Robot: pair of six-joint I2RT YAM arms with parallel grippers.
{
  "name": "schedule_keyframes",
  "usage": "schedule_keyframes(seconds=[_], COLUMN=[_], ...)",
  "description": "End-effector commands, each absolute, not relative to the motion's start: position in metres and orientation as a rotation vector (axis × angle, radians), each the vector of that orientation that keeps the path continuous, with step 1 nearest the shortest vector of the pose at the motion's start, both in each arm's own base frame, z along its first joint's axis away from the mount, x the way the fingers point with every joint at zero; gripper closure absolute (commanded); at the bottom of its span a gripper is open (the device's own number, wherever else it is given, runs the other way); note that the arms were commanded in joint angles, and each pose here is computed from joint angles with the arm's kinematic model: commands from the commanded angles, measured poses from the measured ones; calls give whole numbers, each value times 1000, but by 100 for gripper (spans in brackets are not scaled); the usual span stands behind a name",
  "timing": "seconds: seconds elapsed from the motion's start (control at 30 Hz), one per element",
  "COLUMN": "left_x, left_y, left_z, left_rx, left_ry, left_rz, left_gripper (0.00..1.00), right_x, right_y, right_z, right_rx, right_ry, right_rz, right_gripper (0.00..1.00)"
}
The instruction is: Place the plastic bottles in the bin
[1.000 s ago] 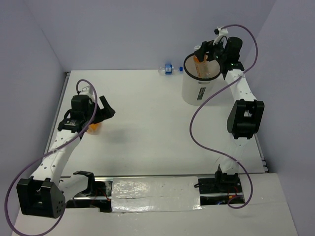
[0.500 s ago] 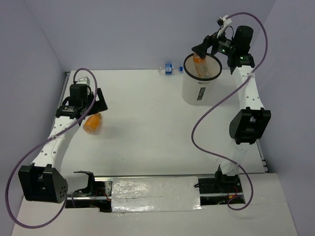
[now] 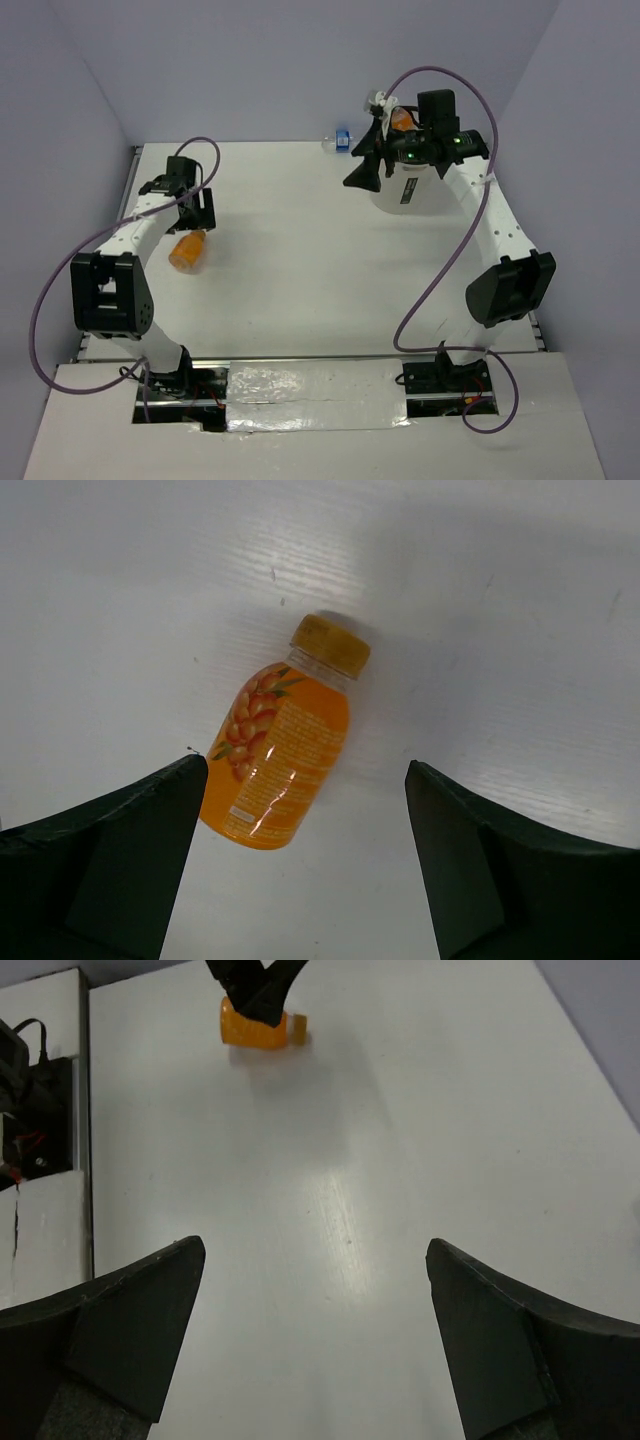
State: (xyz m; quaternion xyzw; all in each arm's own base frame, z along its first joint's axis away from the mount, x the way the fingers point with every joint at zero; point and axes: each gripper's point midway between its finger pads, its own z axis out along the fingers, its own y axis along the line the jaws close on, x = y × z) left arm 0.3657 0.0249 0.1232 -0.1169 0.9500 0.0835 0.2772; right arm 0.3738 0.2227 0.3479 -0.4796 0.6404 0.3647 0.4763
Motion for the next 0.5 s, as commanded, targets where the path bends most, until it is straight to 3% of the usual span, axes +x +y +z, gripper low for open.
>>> schedule_keyframes(seconds=[0.0, 0.47], left_x=[360, 342], left_y=[38, 23], left_z=[116, 48], left_rx=[-278, -263], left_ry=[2617, 2851], left_rz=[306, 218], left_gripper=[6, 14], right_x=[350, 336], right_y=[218, 227], right_z=[336, 312], right_rx=[-1208, -1207], right_ry=[1595, 1665], right_rz=[919, 998], right_gripper=[1, 0])
